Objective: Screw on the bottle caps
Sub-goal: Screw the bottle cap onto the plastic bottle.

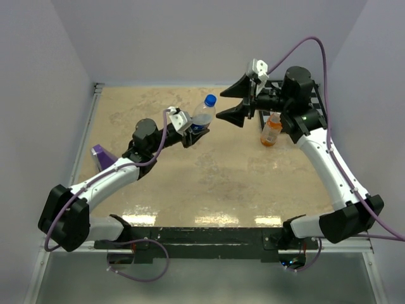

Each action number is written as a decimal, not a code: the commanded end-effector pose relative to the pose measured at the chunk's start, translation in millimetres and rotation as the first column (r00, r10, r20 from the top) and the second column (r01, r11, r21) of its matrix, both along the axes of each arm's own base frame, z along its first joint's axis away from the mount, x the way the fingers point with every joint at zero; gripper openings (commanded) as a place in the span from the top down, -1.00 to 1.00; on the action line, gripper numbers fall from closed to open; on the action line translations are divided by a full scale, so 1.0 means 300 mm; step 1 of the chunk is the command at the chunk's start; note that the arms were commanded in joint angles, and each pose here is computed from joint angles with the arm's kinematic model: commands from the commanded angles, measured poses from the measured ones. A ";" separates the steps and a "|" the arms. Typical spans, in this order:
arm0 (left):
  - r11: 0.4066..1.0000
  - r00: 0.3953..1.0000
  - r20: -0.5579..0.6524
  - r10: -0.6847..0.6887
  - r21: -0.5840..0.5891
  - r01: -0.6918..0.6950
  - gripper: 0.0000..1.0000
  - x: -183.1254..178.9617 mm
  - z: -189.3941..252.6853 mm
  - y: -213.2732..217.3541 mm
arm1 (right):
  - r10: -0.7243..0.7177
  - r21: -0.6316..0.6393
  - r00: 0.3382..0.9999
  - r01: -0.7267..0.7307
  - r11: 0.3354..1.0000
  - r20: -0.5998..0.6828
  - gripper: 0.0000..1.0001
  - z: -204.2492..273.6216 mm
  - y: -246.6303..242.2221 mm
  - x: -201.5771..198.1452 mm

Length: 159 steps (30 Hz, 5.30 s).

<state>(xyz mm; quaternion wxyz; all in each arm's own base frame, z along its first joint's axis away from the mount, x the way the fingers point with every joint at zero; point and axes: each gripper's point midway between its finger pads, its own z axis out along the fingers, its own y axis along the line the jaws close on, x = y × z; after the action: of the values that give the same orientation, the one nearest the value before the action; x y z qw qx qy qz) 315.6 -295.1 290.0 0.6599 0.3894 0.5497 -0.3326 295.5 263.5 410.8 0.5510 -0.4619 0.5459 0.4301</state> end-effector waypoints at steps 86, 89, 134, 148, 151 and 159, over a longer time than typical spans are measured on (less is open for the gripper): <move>0.977 0.967 0.152 0.203 0.032 -0.211 0.43 0.032 0.039 0.099 | -0.069 0.185 0.998 0.068 0.980 -0.001 -0.53 0.243 0.015 -0.070; 0.991 0.980 0.155 0.122 0.027 -0.128 0.43 -0.009 0.046 0.068 | 0.049 0.165 0.994 -0.065 0.984 0.101 -0.53 0.212 0.037 -0.116; 0.998 0.991 0.132 0.028 -0.051 -0.021 0.44 -0.057 0.092 0.034 | 0.200 0.140 0.977 -0.208 0.968 0.074 0.93 0.074 0.135 -0.065; 0.835 0.838 0.002 0.546 -0.088 -0.544 0.47 0.146 0.053 0.255 | -0.351 0.224 0.896 0.414 0.883 -0.271 1.00 0.047 0.222 0.124; 0.770 0.774 -0.028 0.633 -0.078 -0.633 0.48 0.176 0.032 0.306 | -0.405 0.245 0.841 0.503 0.829 -0.359 1.00 0.023 0.251 0.131; 0.723 0.726 -0.050 0.685 -0.068 -0.687 0.49 0.186 0.019 0.333 | -0.506 0.188 0.732 0.635 0.749 -0.456 1.00 -0.035 0.339 0.149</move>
<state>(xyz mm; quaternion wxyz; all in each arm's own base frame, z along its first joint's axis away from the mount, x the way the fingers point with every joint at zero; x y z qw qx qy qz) 360.9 -219.2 268.3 0.7137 0.2122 0.6576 -0.1148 344.4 352.8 409.3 0.6343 -0.1289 0.6469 0.4032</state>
